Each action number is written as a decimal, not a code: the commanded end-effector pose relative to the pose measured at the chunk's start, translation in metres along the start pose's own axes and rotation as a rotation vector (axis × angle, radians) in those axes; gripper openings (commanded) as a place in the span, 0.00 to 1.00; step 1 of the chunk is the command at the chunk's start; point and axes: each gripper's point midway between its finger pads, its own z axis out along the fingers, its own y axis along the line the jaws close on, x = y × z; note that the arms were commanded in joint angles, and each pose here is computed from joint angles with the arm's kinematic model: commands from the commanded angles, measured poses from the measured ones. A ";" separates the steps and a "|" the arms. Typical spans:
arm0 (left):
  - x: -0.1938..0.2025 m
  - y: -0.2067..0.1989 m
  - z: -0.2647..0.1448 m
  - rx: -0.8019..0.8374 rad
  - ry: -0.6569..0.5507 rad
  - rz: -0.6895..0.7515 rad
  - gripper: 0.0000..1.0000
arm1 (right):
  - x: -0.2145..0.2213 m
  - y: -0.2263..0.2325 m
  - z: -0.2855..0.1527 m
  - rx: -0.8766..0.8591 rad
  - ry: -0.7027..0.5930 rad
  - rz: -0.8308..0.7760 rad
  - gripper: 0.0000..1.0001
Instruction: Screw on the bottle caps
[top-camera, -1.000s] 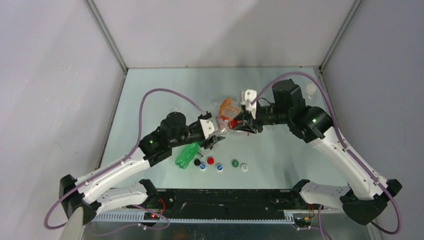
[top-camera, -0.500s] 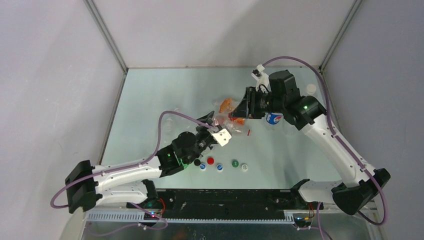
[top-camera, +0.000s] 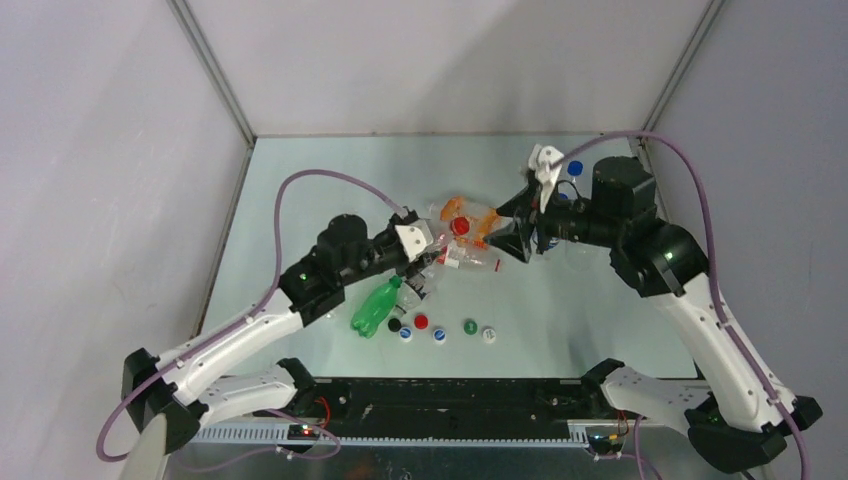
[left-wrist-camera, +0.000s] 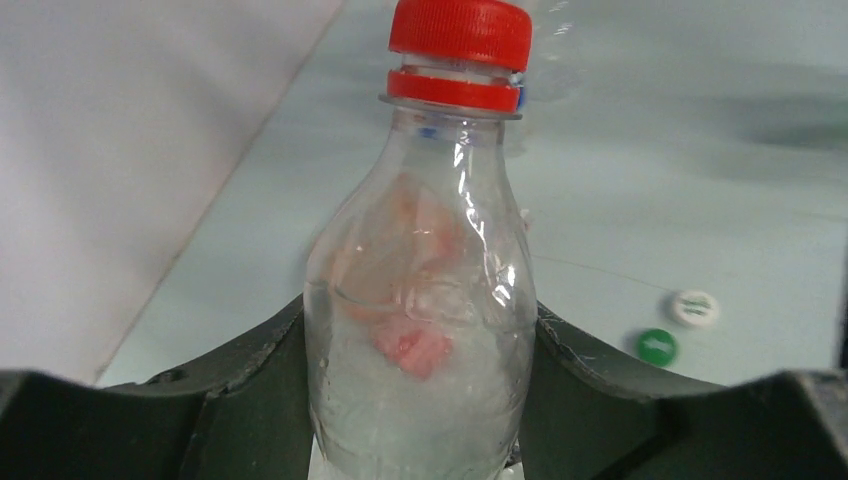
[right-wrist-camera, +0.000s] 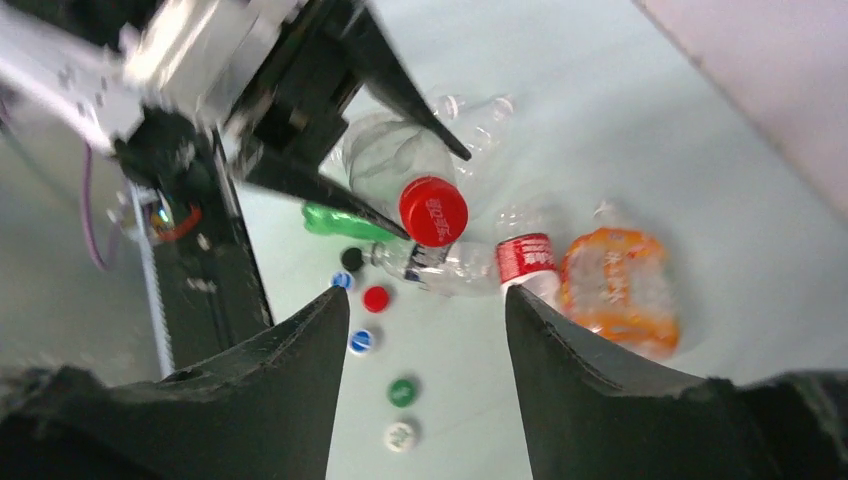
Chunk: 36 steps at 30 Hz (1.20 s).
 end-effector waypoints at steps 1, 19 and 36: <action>-0.015 -0.045 -0.018 0.350 0.027 -0.118 0.17 | 0.018 0.022 -0.006 -0.203 -0.006 -0.473 0.60; -0.038 -0.060 -0.023 0.513 0.014 -0.138 0.18 | 0.033 0.048 0.008 -0.343 -0.022 -0.719 0.54; -0.052 -0.053 -0.020 0.476 -0.044 -0.126 0.18 | 0.057 0.047 0.025 -0.367 0.087 -0.552 0.23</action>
